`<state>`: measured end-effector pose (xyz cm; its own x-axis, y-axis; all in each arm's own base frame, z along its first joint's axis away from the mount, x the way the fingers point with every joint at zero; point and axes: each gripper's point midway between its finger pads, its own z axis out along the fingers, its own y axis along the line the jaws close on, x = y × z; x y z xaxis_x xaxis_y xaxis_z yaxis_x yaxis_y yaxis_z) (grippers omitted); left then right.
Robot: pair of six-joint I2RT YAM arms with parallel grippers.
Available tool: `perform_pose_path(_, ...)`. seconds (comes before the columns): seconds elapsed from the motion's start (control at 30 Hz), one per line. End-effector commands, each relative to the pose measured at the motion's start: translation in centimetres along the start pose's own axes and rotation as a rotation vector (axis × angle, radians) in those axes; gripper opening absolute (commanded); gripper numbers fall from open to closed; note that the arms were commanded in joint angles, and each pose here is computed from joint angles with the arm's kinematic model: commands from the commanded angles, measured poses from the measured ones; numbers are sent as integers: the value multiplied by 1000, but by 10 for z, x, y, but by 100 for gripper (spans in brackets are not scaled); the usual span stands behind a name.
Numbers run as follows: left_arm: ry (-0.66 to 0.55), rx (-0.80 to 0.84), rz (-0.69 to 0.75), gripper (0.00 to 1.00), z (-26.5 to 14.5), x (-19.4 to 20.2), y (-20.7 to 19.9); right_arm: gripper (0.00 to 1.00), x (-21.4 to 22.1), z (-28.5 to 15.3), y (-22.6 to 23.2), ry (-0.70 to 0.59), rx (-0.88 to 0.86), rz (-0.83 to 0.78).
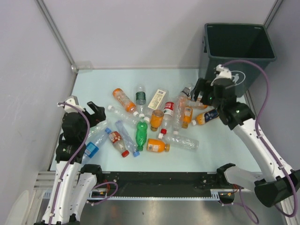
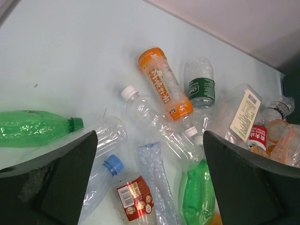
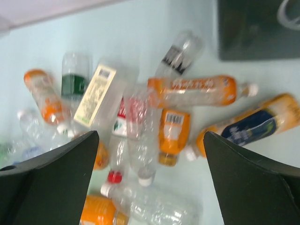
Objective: Put the plastic bottles in the bin
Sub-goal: Place the plastic bottle in the trash bin, then pick up the plastic bottle at the center of the board.
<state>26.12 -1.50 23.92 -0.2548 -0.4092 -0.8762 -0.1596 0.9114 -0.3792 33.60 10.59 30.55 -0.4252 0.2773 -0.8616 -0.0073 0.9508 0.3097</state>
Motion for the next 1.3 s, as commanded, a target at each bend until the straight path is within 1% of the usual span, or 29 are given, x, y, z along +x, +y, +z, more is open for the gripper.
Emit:
perform_pose_path(0.0,-50,-44,-45,100,-1,-7,8,100,36,-15,30,1,-62,-5)
perform_pose_path(0.07,-47,-32,-45,100,-2,-7,6,100,55,-15,39,26,-71,-19)
perform_pose_path(0.1,-37,-16,-60,100,-2,-6,2,100,73,-16,50,62,-102,-47)
perform_pose_path(0.17,-22,7,-59,100,-3,-6,-3,100,83,-15,52,59,-68,-57)
perform_pose_path(0.2,-11,32,-39,100,-3,-4,-7,100,97,-17,61,77,-85,-69)
perform_pose_path(0.33,12,48,-26,100,-1,0,-9,100,120,-20,78,56,-82,-55)
perform_pose_path(0.4,21,46,-23,100,1,2,-9,100,125,-21,94,23,-130,-23)
perform_pose_path(0.43,28,44,-25,100,2,3,-9,100,140,-20,101,41,-143,-21)
perform_pose_path(0.5,36,49,-23,100,2,3,-10,100,147,-16,118,40,-184,2)
perform_pose_path(0.53,40,55,-21,100,2,4,-11,100,160,-10,123,65,-183,-5)
perform_pose_path(0.6,43,61,-21,100,2,5,-12,100,169,-2,135,74,-203,1)
perform_pose_path(0.63,47,64,-21,100,2,6,-13,100,181,6,138,94,-191,-4)
perform_pose_path(0.77,41,67,-20,100,0,5,-13,100,198,25,153,103,-208,5)
perform_pose_path(0.8,37,70,-18,100,0,4,-14,100,197,28,161,87,-233,22)
perform_pose_path(0.9,32,69,-20,100,-2,3,-13,96,206,43,165,85,-222,38)
perform_pose_path(1.1,39,68,-17,100,-1,4,-13,95,221,64,160,101,-190,35)
perform_pose_path(1.27,47,66,-15,100,1,6,-13,95,223,76,157,91,-166,39)
